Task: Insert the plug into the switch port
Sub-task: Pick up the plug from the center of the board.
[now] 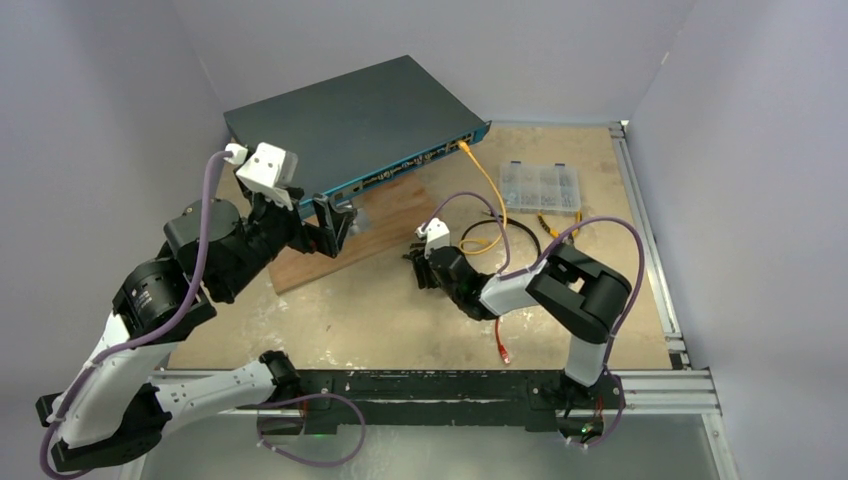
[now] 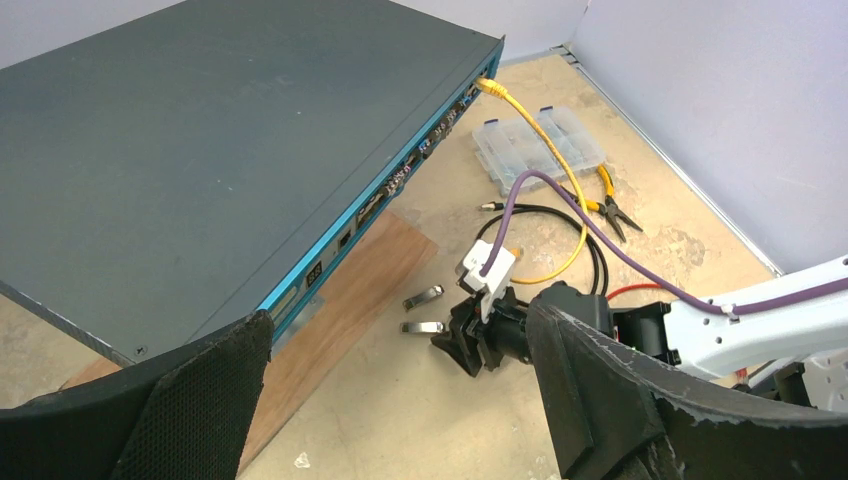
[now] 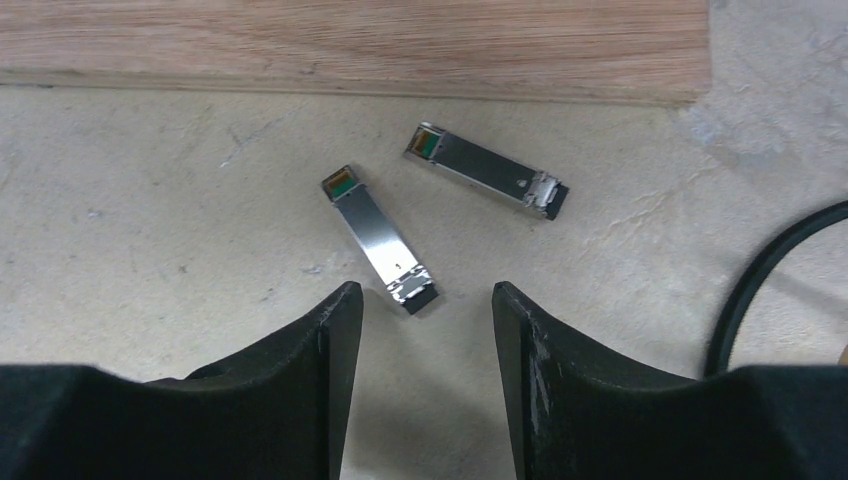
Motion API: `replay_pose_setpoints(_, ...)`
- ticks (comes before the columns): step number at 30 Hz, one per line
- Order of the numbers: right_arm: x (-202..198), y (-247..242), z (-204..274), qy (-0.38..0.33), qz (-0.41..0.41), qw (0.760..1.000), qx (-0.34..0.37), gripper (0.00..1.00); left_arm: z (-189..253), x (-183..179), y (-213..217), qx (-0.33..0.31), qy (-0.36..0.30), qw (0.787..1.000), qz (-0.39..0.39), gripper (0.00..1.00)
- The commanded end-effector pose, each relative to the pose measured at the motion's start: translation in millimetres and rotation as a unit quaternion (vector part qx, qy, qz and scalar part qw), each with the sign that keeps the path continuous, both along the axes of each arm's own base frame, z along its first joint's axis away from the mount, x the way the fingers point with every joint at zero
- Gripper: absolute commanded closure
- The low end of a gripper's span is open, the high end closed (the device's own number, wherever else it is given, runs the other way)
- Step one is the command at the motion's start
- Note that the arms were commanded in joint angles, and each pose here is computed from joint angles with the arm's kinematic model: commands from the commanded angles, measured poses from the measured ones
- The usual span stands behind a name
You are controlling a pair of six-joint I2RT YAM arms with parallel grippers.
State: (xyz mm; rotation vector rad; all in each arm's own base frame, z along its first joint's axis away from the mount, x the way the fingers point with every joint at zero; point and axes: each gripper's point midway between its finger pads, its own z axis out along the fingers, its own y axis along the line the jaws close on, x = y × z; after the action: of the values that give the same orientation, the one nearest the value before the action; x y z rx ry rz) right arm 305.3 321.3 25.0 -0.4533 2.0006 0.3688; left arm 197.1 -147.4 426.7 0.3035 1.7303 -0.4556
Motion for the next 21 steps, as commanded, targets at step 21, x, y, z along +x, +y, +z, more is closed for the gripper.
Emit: replay_pose_setpoints(21,-11.6,6.7,12.5,-0.019,0.078,0.997,0.0,0.84,9.3,5.6,-26.8,-0.032,-0.01,0.999,-0.034,0.03)
